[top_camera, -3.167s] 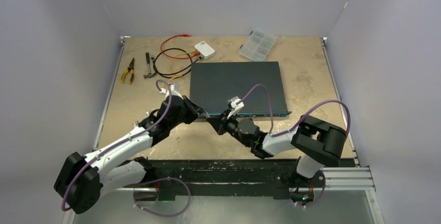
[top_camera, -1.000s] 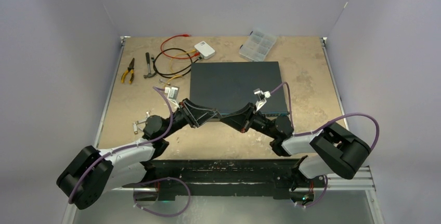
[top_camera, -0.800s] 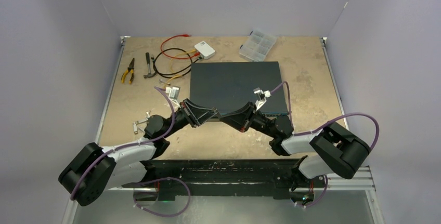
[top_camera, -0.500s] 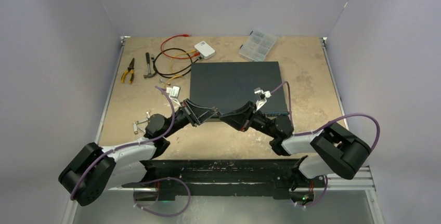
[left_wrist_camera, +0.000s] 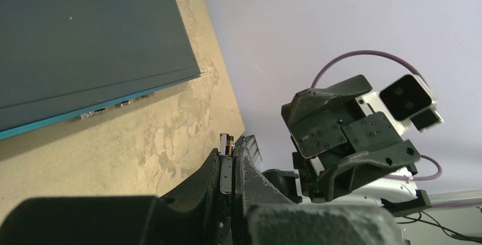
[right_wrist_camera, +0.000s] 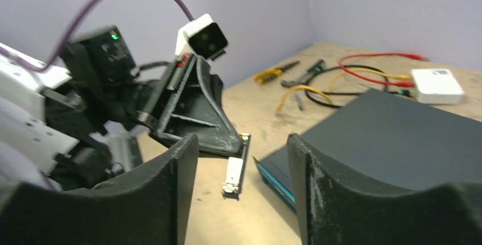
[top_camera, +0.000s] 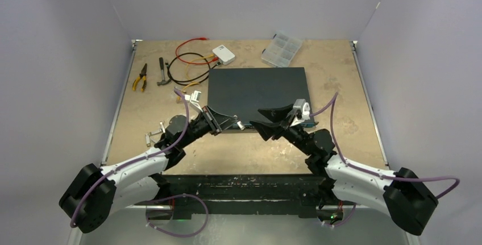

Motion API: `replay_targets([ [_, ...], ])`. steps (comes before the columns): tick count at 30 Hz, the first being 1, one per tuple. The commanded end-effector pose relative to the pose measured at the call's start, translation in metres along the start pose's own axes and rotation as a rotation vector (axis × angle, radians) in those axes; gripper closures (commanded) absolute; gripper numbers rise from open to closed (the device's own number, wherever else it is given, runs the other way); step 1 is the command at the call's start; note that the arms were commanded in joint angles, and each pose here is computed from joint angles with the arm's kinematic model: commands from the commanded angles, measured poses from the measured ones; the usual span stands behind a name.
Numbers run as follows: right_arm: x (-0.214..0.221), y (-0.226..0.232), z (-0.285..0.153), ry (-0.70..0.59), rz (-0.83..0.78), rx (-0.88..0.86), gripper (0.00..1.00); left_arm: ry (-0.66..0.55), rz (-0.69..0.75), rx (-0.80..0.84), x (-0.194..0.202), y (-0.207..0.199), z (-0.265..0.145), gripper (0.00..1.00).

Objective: Insert the plug into the switch port
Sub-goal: Pick up the plug from the center of the board.

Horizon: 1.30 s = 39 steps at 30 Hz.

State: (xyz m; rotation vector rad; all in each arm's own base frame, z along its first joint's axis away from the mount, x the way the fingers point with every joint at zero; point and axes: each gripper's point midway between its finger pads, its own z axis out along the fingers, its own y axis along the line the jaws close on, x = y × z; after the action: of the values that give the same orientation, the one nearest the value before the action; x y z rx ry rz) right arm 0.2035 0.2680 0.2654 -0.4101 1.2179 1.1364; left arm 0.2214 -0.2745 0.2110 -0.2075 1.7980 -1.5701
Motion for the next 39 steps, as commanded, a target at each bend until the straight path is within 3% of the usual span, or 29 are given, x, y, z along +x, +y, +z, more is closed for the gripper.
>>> replay_targets([
  [1, 0.012, -0.02, 0.003, 0.069, -0.21, 0.129, 0.37, -0.025, -0.043, -0.012, -0.009, -0.008, 0.005, 1.0],
  [5, 0.034, -0.014, 0.009, 0.142, -0.264, 0.166, 0.35, -0.022, -0.064, -0.021, -0.008, -0.006, 0.007, 1.0],
  [21, 0.059, -0.008, 0.019, 0.203, -0.363, 0.217, 0.42, -0.025, -0.132, -0.032, -0.008, -0.003, 0.01, 1.0],
  [33, 0.071, -0.008, 0.02, 0.233, -0.394, 0.255, 0.64, -0.037, -0.159, -0.052, -0.008, 0.002, 0.01, 1.0],
  [39, 0.077, -0.007, 0.021, 0.248, -0.405, 0.267, 0.8, -0.033, -0.175, -0.059, -0.007, 0.005, 0.01, 1.0],
])
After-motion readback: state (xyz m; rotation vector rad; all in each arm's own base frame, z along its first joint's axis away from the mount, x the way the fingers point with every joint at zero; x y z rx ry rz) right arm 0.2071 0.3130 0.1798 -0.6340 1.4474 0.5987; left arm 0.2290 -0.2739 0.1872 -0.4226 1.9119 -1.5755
